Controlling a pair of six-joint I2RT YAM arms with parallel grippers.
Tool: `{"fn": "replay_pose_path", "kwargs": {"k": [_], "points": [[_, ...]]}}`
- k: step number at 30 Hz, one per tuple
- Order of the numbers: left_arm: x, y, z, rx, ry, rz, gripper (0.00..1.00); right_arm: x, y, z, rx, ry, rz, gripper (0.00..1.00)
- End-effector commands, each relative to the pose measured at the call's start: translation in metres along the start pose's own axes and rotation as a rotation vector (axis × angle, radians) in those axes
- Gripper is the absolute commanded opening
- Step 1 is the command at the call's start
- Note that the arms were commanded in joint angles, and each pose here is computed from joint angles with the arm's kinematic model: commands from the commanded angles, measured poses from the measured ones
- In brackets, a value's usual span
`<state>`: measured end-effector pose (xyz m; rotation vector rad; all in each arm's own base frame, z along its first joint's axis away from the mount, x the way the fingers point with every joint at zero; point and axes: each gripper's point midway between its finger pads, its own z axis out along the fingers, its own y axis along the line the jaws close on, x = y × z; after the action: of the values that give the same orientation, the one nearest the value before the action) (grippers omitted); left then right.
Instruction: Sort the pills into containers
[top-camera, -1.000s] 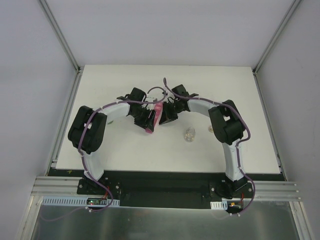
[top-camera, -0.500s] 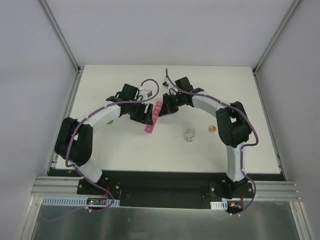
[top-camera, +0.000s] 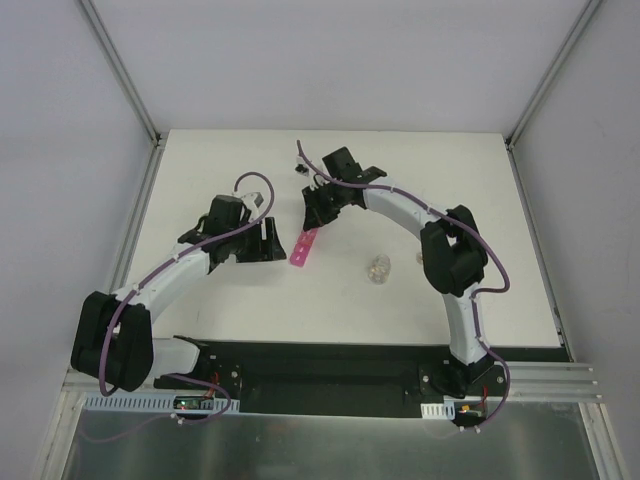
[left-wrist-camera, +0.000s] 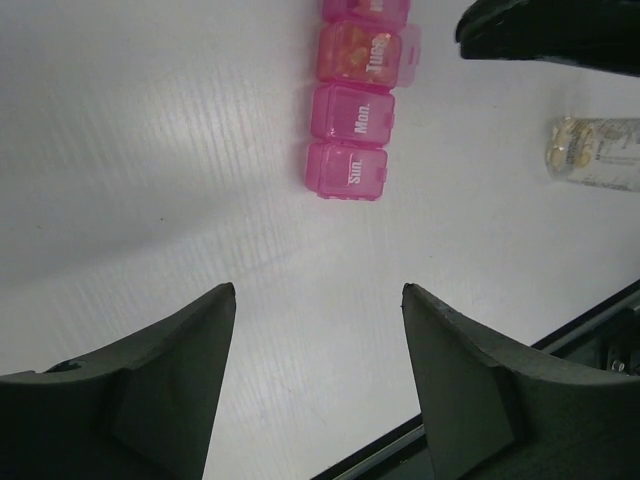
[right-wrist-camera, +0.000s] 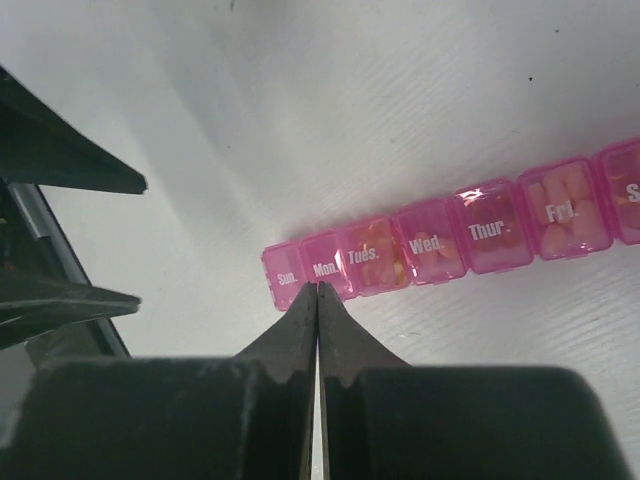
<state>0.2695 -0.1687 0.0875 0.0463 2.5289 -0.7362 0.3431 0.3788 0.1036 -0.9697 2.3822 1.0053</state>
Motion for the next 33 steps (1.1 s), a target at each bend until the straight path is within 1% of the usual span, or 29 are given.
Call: {"fn": "replay_pose_path", "kwargs": {"k": [1, 6, 14, 23, 33], "points": [[-0.019, -0.011, -0.014, 0.024, -0.109, -0.005, 0.66, 0.003, -0.015, 0.001, 0.086, 0.056, -0.057, 0.01], [-0.013, -0.006, -0.02, 0.006, -0.114, -0.001, 0.66, 0.008, -0.013, 0.008, 0.096, 0.089, -0.077, 0.01], [-0.011, 0.003, -0.032, -0.015, -0.147, 0.004, 0.68, 0.009, -0.009, 0.014, 0.101, 0.1, -0.097, 0.01], [-0.007, 0.002, -0.037, -0.007, -0.149, 0.014, 0.68, 0.016, -0.014, 0.021, 0.137, 0.141, -0.108, 0.0], [-0.008, 0.0, -0.042, 0.004, -0.158, 0.022, 0.68, 0.042, -0.026, 0.035, 0.207, 0.271, -0.108, 0.01]]}}
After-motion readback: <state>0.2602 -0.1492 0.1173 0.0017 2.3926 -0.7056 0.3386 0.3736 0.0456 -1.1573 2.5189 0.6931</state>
